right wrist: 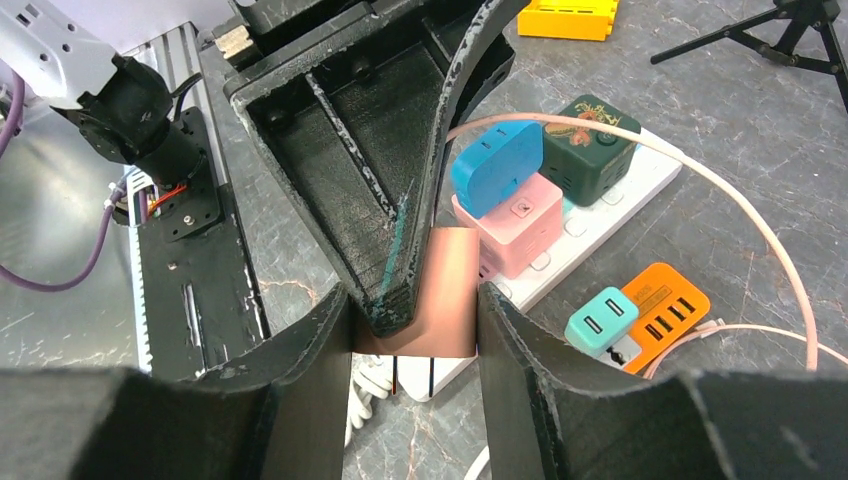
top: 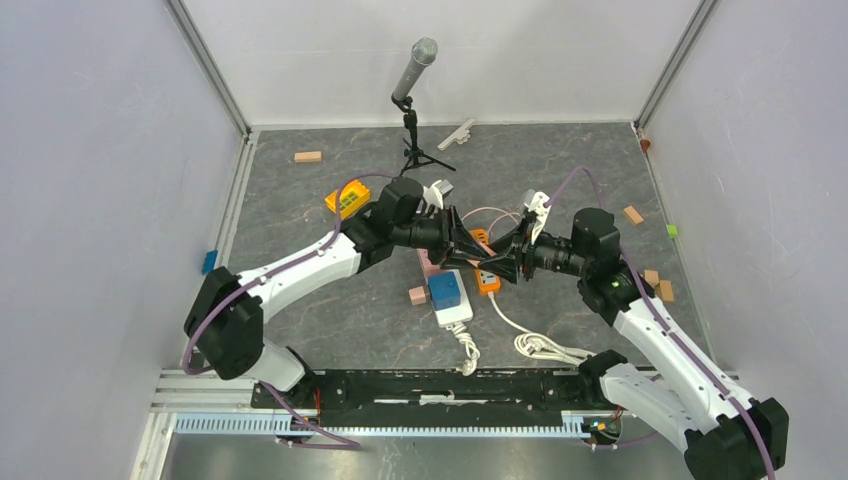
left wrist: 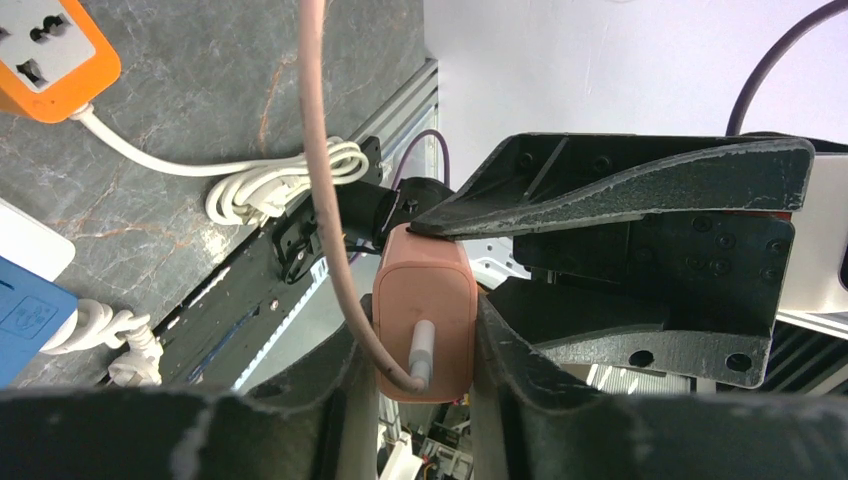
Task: Insert the plug
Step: Insert the plug into the socket.
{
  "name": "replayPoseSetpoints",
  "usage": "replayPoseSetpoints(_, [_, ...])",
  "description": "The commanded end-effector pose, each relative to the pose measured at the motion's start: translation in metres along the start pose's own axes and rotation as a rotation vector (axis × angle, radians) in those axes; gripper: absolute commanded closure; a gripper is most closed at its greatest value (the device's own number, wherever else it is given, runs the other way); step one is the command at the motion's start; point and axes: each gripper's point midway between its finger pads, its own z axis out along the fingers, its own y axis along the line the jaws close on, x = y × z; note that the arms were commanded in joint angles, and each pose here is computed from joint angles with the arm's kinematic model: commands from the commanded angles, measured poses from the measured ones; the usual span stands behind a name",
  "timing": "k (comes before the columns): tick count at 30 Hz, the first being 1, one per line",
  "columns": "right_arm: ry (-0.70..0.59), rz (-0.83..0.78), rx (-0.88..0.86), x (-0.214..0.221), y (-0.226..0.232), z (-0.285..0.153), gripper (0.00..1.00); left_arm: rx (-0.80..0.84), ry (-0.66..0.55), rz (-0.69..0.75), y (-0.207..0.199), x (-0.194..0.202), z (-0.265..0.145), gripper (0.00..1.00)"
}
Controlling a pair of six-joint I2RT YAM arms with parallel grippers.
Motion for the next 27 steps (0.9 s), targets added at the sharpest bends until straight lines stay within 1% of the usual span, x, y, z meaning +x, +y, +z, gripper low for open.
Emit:
replayPoseSetpoints(1, [-0.039, -0.087, -0.015, -0.025, 0.004, -0.002, 1.00, 0.030, 0.055, 0.049, -0.013, 0.005, -0.002, 0.93])
replayPoseSetpoints(2, [-0.037, -0.084, 0.007, -0.025, 0.001, -0.003, 0.96, 0.022, 0.053, 0.052, -0.011, 0.005, -0.002, 0.98])
replayPoseSetpoints(3, [-0.034, -0.079, 0.033, -0.023, -0.003, -0.004, 0.84, 0.006, 0.045, 0.051, -0.006, 0.004, -0.001, 0.98])
replayPoseSetpoints(4, [-0.033, -0.072, 0.057, -0.022, -0.006, -0.004, 0.62, -0.013, 0.031, 0.051, -0.001, 0.003, -0.002, 0.98])
replayPoseSetpoints(5, [-0.035, -0.062, 0.093, -0.021, -0.011, -0.006, 0.44, -0.030, 0.019, 0.058, 0.003, 0.003, -0.002, 0.98])
replayPoseSetpoints(7, [-0.039, -0.031, 0.188, -0.018, -0.023, -0.012, 0.15, -0.105, -0.031, 0.062, 0.020, -0.001, -0.003, 0.98])
replayPoseSetpoints(8, [-0.042, -0.020, 0.231, -0.017, -0.029, -0.015, 0.06, -0.153, -0.062, 0.070, 0.030, -0.003, -0.002, 0.98])
replayPoseSetpoints(9, [-0.042, -0.003, 0.273, -0.015, -0.034, -0.018, 0.02, -0.208, -0.090, 0.074, 0.040, -0.006, -0.003, 0.98])
replayPoseSetpoints(13, [-0.013, 0.066, 0.407, -0.003, -0.053, -0.028, 0.02, -0.389, -0.171, 0.098, 0.073, -0.008, 0.005, 0.98])
replayPoseSetpoints(17, [0.031, 0.169, 0.516, 0.014, -0.069, -0.035, 0.02, -0.496, -0.232, 0.109, 0.095, -0.011, 0.022, 0.98])
replayPoseSetpoints(20, [0.052, 0.247, 0.607, 0.026, -0.082, -0.045, 0.02, -0.555, -0.279, 0.141, 0.102, -0.015, 0.035, 0.98])
replayPoseSetpoints(23, [0.051, 0.313, 0.669, 0.035, -0.092, -0.057, 0.02, -0.624, -0.359, 0.183, 0.105, -0.027, 0.042, 0.98])
replayPoseSetpoints(27, [0.043, 0.390, 0.707, 0.047, -0.102, -0.070, 0.02, -0.714, -0.420, 0.222, 0.110, -0.035, 0.046, 0.98])
